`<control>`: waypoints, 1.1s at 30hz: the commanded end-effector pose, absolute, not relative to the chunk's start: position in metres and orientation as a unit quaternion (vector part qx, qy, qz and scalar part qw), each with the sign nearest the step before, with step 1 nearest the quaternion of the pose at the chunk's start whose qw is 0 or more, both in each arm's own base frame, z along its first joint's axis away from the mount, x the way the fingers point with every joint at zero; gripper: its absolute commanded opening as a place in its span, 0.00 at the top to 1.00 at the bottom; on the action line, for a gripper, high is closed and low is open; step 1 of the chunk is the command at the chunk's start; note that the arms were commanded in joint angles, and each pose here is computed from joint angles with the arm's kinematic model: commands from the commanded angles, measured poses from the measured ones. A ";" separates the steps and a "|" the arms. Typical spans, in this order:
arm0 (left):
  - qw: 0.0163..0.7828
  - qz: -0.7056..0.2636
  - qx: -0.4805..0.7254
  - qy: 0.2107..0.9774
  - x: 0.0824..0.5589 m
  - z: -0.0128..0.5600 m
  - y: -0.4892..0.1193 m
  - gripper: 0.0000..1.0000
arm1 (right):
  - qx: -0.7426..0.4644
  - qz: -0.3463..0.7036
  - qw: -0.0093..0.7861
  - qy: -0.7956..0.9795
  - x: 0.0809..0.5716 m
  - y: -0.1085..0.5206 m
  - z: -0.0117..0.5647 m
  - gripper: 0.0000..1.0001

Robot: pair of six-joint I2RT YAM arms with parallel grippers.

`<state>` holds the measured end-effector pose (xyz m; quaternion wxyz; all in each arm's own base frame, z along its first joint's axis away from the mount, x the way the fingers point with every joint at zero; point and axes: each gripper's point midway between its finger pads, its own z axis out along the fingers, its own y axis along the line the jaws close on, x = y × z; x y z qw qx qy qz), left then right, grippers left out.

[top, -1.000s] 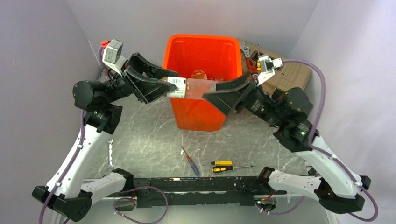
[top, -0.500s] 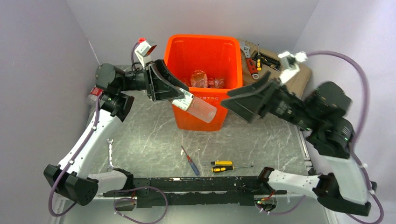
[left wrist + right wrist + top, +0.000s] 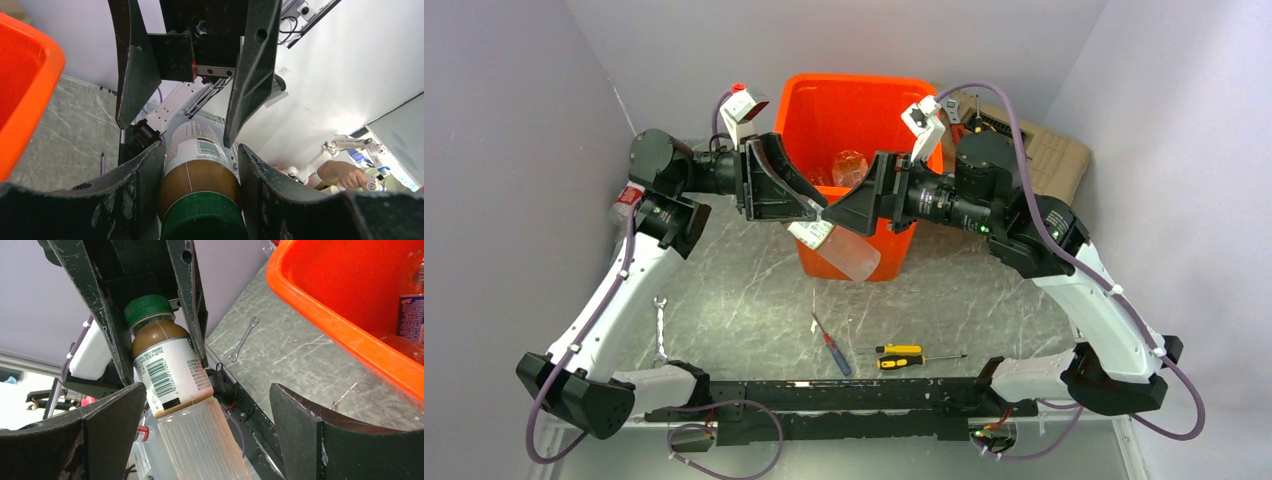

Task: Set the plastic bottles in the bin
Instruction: Place the plastic bottle in the trash bin.

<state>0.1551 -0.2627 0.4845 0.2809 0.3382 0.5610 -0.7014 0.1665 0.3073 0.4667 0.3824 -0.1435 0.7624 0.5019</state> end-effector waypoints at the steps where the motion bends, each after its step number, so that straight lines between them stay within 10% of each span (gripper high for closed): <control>1: 0.314 -0.693 0.364 0.538 0.140 0.504 -0.257 1.00 | -0.148 0.522 0.412 0.732 0.159 0.297 0.497 0.01; 10: 0.316 -0.694 0.365 0.534 0.143 0.508 -0.260 1.00 | -0.147 0.493 0.377 0.771 0.161 0.299 0.467 0.01; 14: 0.315 -0.695 0.362 0.536 0.146 0.508 -0.261 1.00 | -0.271 0.582 0.223 0.734 0.086 0.310 0.467 0.02; 16: 0.315 -0.695 0.364 0.533 0.145 0.508 -0.262 1.00 | -0.451 0.501 0.358 0.646 0.105 0.308 0.450 0.04; 20: 0.316 -0.694 0.363 0.536 0.147 0.507 -0.265 1.00 | -0.460 0.506 0.358 0.636 0.103 0.309 0.449 0.08; 31: 0.319 -0.693 0.362 0.535 0.142 0.506 -0.266 1.00 | -0.421 0.515 0.390 0.637 0.116 0.317 0.456 0.51; 33: 0.324 -0.691 0.363 0.534 0.141 0.507 -0.265 0.75 | -0.415 0.514 0.397 0.638 0.119 0.317 0.458 0.59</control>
